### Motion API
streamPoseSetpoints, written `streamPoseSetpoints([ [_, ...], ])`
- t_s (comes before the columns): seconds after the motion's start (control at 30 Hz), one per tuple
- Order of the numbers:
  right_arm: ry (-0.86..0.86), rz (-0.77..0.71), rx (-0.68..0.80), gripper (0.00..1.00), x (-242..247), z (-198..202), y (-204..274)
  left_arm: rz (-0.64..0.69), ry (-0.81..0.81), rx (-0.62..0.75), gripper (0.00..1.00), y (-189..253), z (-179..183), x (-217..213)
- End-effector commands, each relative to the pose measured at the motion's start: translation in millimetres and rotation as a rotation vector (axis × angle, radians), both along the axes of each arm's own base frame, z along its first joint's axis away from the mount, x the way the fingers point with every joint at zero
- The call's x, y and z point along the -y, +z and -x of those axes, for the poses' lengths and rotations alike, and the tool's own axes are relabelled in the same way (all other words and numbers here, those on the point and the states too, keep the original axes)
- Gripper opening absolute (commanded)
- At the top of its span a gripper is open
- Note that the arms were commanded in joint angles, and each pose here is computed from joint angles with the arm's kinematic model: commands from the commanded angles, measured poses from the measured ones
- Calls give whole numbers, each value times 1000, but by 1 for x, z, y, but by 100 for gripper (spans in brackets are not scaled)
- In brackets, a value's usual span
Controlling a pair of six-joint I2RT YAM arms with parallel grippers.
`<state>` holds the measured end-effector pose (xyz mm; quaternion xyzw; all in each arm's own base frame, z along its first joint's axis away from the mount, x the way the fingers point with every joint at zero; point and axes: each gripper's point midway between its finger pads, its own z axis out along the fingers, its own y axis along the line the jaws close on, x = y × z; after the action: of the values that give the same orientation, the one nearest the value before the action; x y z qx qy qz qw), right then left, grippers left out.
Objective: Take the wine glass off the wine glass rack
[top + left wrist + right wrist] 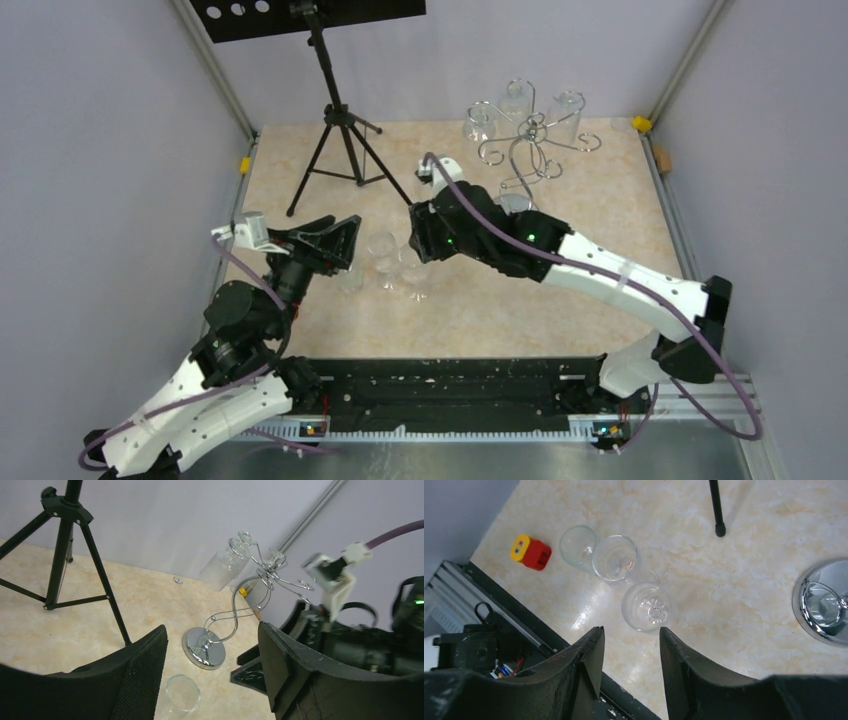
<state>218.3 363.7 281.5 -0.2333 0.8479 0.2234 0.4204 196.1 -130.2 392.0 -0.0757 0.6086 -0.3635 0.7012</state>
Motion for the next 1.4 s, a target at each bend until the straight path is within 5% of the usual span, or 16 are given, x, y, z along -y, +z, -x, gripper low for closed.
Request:
streamPoseSetpoints([
  [0.0,-82,-194,99,46,24,2,54,15,-55,-6,71,9,-7,24],
  [0.57,-352,-586,204,49,171,36,126,-102,-352,24,84,50,-94,120],
  [0.87,-429,-688,197,35,197,40,129,131,-429,-83,71,56,-151,166],
  [1.13,-440,-696,171,28,194,40,119,153,-344,-148,74,40,-203,184],
  [1.37,-447,-702,168,25,197,41,115,112,-320,-150,63,21,-227,195],
])
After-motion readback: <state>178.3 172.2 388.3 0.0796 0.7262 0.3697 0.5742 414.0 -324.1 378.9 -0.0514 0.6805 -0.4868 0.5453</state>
